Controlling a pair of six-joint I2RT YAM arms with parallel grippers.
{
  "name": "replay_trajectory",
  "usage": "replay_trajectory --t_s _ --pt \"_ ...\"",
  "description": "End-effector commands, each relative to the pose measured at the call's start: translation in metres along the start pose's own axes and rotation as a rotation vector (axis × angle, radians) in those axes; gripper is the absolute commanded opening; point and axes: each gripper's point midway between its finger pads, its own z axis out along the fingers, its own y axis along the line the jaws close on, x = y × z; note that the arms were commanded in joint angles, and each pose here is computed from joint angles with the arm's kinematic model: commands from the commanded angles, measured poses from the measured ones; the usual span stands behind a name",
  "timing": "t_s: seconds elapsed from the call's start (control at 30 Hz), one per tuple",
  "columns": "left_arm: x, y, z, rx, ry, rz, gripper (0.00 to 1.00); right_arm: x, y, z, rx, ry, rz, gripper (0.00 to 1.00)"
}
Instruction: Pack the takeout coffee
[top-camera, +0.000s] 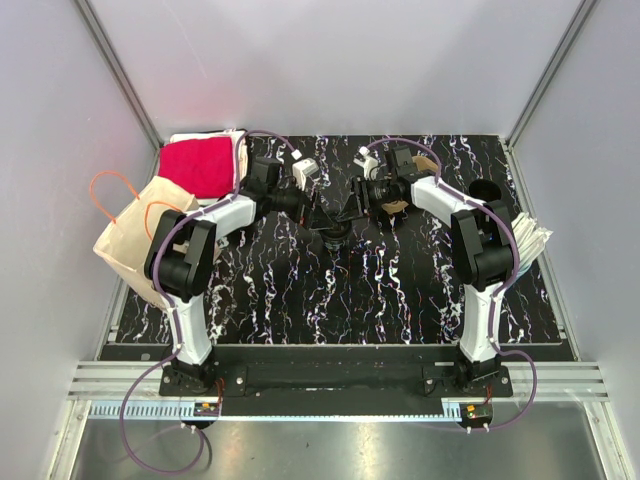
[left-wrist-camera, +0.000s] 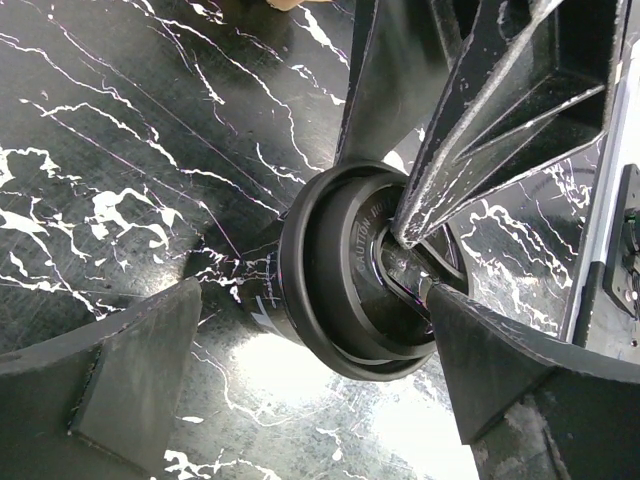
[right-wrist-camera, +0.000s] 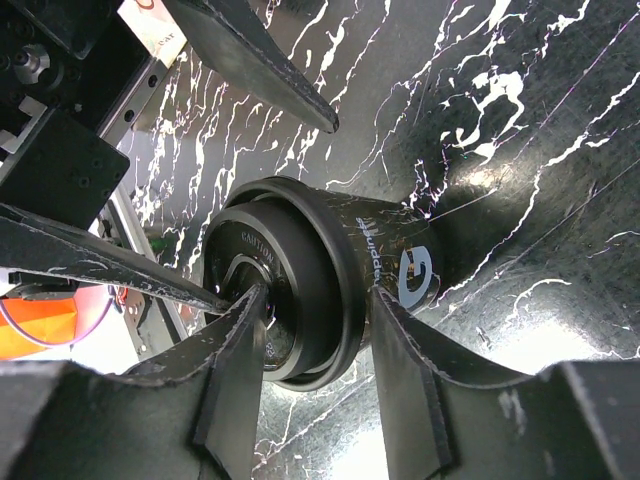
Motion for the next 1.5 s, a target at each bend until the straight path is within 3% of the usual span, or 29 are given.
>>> replay_trajectory --t_s 0.0,0.17,0.2,0.5,0.9,1.27,1.47 --pt "0.012 0.014 0.008 -0.039 0.009 0.020 0.98 0.007 -0.006 0.010 0.011 0.018 -0.001 0.49" --pt "0.021 0.018 0.011 -0.040 0.024 -0.003 0.90 0.007 -0.006 0.011 0.012 0.019 -0.004 0.50" --pt "0.023 0.018 0.012 -0.037 0.027 -0.010 0.89 0.007 -0.005 0.011 0.009 0.020 -0.003 0.54" --pt "0.017 0.017 0.011 -0.038 0.009 -0.014 0.89 0.002 0.017 0.005 -0.055 0.011 -0.022 0.66" --pt "-0.003 0.006 0.008 -0.005 -0.036 0.007 0.92 0.014 0.002 0.016 -0.029 0.040 0.018 0.47" --pt "-0.055 -0.021 -0.004 0.101 -0.136 0.007 0.97 0.014 -0.002 0.015 -0.010 0.038 0.019 0.45" --pt "-0.069 -0.020 -0.028 0.072 -0.174 0.028 0.97 0.014 0.000 0.014 -0.009 0.036 0.013 0.45"
